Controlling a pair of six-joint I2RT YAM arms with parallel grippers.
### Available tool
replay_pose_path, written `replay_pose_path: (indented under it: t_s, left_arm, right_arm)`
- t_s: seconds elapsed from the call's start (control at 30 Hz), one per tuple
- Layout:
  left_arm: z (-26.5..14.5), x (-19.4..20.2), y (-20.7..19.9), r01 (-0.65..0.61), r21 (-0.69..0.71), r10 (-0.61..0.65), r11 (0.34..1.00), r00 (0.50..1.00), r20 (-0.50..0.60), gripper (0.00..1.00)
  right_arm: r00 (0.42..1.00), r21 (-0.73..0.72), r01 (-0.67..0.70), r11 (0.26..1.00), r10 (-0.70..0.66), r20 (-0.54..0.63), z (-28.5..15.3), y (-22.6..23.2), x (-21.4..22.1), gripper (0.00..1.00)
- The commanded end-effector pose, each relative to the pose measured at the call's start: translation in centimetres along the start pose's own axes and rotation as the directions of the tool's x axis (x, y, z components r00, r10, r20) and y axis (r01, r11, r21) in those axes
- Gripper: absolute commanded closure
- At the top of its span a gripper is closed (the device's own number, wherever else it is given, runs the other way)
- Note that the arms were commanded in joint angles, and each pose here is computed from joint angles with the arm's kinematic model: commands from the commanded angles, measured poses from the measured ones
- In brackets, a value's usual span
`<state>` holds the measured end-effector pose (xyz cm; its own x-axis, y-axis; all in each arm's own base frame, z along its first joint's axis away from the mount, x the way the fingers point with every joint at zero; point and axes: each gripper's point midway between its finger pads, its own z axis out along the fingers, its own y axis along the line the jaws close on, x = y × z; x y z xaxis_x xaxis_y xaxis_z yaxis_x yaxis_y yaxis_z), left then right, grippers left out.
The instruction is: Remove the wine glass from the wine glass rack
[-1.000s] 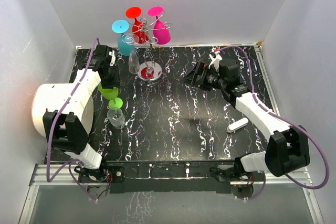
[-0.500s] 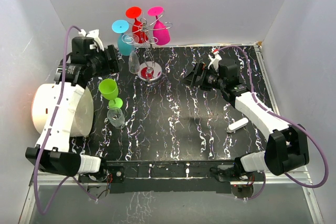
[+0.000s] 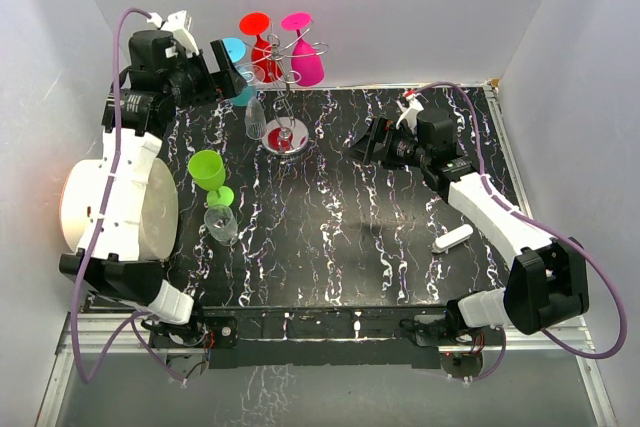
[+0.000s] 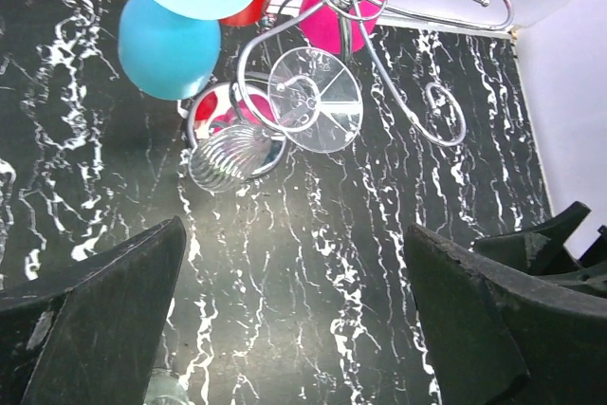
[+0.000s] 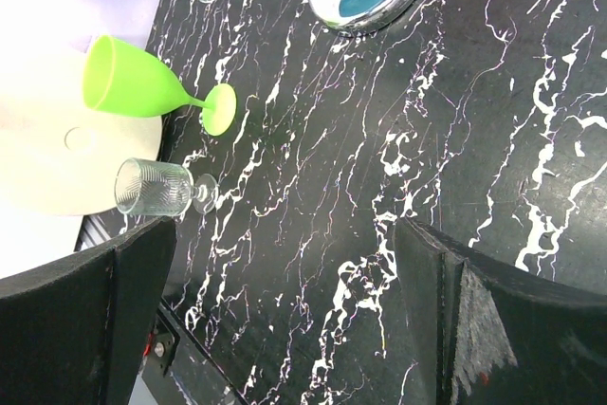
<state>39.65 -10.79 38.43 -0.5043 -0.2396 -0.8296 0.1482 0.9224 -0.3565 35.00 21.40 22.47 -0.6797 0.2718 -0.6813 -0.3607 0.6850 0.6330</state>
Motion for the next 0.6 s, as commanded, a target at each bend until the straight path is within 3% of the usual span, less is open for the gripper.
replay_pose_path:
  t_s: [0.0, 0.23, 0.47, 0.57]
  left_arm:
    - [-0.9, -1.5, -2.0, 0.073, 0.088, -0.076, 0.993, 0.996, 0.036, 0.06]
    - [0.1, -0.8, -3.2, 0.237, 0.154, -0.243, 0.959, 0.970, 0.022, 0.14]
    - [1.6, 0.8, -3.4, 0.480, 0.165, -0.483, 0.862, 0.875, -0.023, 0.47]
    - [2.0, 1.1, -3.3, 0.552, 0.179, -0.559, 0.814, 0.829, -0.014, 0.53]
  right_arm:
    - [0.994, -0.056, 0.068, 0.996, -0.063, 0.093, -0.8, 2.6, -3.4, 0.02]
    - [0.992, -0.083, 0.047, 0.995, -0.037, 0.122, -0.3, 3.9, -4.4, 0.02]
    - [0.993, -0.090, 0.038, 0.995, -0.028, 0.115, 0.7, 4.7, -4.2, 0.03]
    - [0.994, -0.084, 0.030, 0.996, -0.021, 0.109, 0.8, 4.5, -3.9, 0.03]
